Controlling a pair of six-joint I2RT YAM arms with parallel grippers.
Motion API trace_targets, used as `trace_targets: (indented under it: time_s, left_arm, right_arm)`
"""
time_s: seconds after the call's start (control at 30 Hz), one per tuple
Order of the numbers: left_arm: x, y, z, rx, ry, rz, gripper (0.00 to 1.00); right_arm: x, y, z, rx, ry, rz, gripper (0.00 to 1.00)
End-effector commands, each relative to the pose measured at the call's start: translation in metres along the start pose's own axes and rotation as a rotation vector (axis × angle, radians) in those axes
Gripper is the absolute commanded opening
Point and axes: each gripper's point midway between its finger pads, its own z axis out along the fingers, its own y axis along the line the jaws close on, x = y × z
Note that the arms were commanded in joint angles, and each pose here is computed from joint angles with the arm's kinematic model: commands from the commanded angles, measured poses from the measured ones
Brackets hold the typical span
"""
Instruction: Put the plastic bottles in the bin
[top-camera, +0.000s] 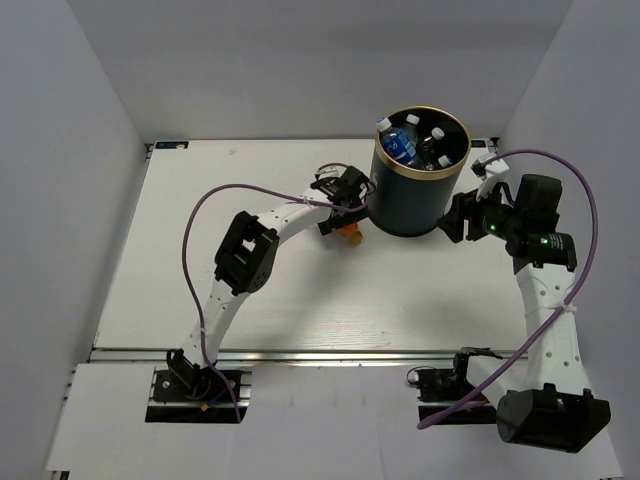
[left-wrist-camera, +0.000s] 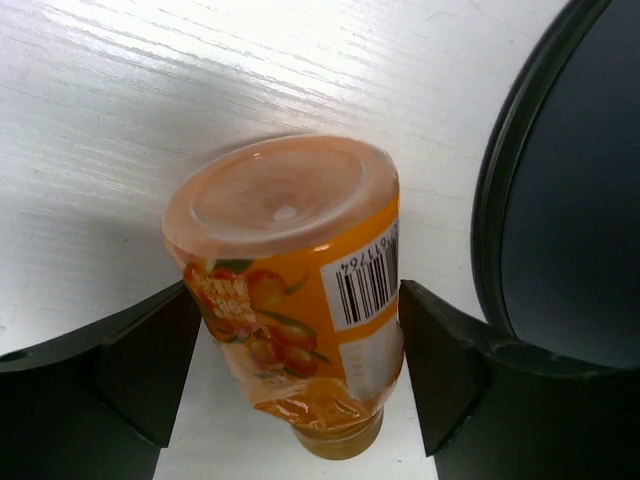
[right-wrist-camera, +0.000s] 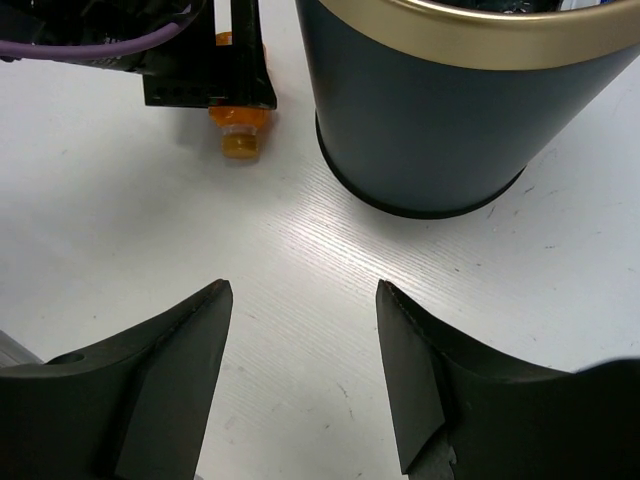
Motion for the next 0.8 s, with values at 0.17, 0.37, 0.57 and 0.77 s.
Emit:
trace_targets:
  time_s: [0.17,0.37,0.57,0.77]
  left_arm:
    - [-0.017,-0.001,-0.019,0.008,-0.037,0.002,0.44]
    - [-0.068,-0.012,-0.11,0.109,-0.217,0.041,0.0]
    - [-0.154,-0.047,-0.299,0.582,-0.588,0.003,0.0]
    - [-0.184,-0.131,-0.376,0.992,-0.653,0.081,0.0]
  right_arm:
    - [-0.002,0.009,-0.007,-0.028,-0.025,0.014,0.66]
    - [0.002,0.011,-0.01,-0.039,-0.014,0.001,0.55]
    - [0.018,0.016,-0.005,-0.08,0.021,0.016,0.38]
    - [0.037,0.014,-0.004,-0.072,0.062,0.006,0.06]
